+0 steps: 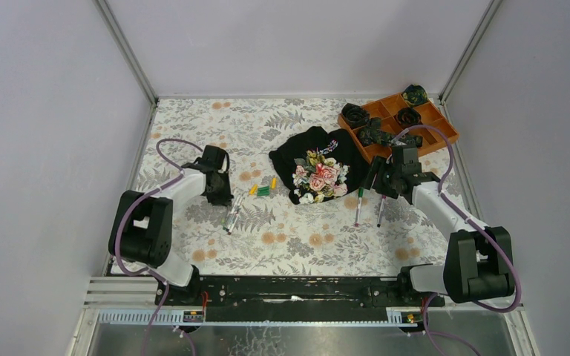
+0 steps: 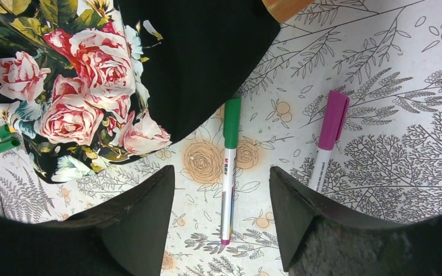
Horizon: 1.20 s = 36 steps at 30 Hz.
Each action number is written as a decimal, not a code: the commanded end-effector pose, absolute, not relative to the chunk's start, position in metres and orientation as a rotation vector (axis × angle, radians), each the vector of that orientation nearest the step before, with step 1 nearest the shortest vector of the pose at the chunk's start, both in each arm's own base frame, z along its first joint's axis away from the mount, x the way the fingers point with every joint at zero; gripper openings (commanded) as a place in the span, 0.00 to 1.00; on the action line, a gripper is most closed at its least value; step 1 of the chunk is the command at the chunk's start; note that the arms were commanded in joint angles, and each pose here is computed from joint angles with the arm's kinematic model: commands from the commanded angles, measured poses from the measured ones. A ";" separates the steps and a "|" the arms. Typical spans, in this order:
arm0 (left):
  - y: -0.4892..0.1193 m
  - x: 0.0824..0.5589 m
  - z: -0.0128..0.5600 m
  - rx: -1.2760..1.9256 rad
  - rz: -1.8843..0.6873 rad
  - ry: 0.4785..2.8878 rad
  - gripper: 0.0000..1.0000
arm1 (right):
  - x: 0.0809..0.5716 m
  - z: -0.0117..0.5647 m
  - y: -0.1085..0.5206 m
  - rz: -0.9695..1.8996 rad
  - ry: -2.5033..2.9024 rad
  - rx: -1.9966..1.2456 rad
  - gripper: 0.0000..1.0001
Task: Insert the pens into the pen caps
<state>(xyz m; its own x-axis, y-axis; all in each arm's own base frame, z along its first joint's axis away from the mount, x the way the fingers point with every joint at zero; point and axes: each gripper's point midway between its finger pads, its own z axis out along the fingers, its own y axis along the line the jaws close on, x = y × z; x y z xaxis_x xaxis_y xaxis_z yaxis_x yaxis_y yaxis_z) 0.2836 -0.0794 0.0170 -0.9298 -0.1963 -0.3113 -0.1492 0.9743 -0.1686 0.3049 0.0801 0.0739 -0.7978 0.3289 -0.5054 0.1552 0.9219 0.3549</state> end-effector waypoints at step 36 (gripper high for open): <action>-0.228 0.209 0.215 0.585 -1.366 1.974 0.00 | 0.263 0.281 0.325 1.602 1.905 -0.248 0.72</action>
<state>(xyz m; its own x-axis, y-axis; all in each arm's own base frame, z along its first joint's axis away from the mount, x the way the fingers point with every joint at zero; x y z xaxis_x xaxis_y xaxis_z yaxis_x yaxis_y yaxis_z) 0.2317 -0.2118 0.1981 -0.6960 -0.0431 -0.7167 0.5963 0.5212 -0.6105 0.2586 0.3004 0.2382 -0.8180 0.2172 -0.5326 -0.4453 0.3469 0.8254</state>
